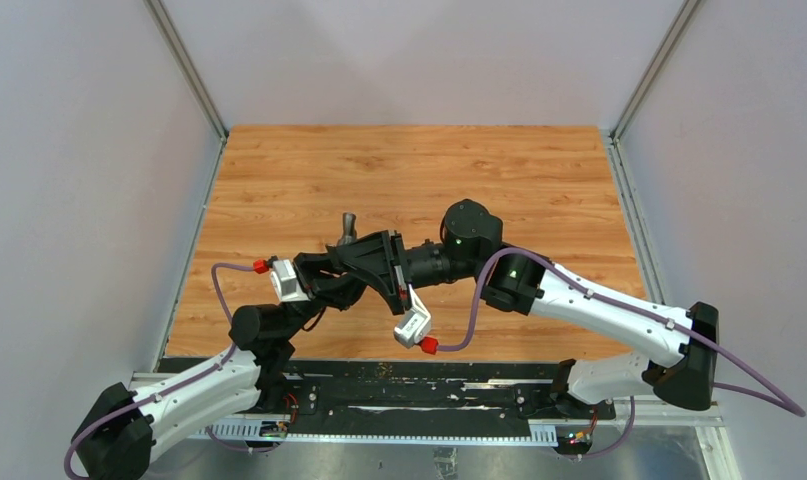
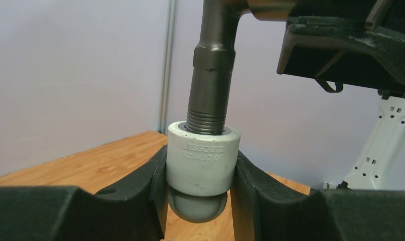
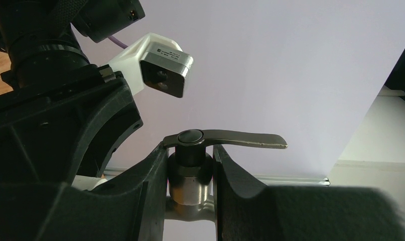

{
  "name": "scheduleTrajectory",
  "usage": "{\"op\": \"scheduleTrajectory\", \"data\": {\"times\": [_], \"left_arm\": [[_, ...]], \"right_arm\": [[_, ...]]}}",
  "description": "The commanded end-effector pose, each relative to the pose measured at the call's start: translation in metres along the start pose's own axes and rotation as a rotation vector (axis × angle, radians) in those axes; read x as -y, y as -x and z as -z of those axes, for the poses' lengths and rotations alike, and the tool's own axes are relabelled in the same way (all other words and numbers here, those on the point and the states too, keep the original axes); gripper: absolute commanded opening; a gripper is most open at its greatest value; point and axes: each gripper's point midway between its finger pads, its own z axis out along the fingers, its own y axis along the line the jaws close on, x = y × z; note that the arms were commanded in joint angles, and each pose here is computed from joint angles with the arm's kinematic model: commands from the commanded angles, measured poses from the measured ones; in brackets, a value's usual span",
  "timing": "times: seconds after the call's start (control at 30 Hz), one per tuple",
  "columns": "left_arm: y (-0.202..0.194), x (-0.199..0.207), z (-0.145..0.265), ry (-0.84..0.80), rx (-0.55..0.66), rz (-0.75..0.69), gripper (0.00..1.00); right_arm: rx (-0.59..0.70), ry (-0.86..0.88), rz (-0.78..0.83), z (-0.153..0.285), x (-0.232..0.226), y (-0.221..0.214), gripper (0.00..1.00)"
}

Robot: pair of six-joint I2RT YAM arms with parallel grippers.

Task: Install the water faucets

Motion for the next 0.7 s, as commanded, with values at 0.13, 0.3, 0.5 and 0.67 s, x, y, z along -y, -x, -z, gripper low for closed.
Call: {"op": "scheduleTrajectory", "data": {"times": [0.13, 0.3, 0.5, 0.67], "left_arm": [[0.043, 0.017, -0.010, -0.082, 0.148, -0.034, 0.00], [0.043, 0.016, -0.016, -0.078, 0.125, -0.049, 0.00], [0.049, 0.011, -0.017, -0.051, 0.151, -0.061, 0.00], [0.054, 0.006, -0.019, -0.021, 0.162, -0.072, 0.00]], "right_arm": [[0.034, -0.022, -0.006, 0.009, 0.006, 0.019, 0.00], [-0.002, 0.000, -0.019, 0.010, 0.002, 0.012, 0.00], [-0.058, 0.005, -0.059, 0.012, 0.000, 0.003, 0.00], [-0.116, 0.013, -0.082, 0.013, -0.005, -0.007, 0.00]]}}
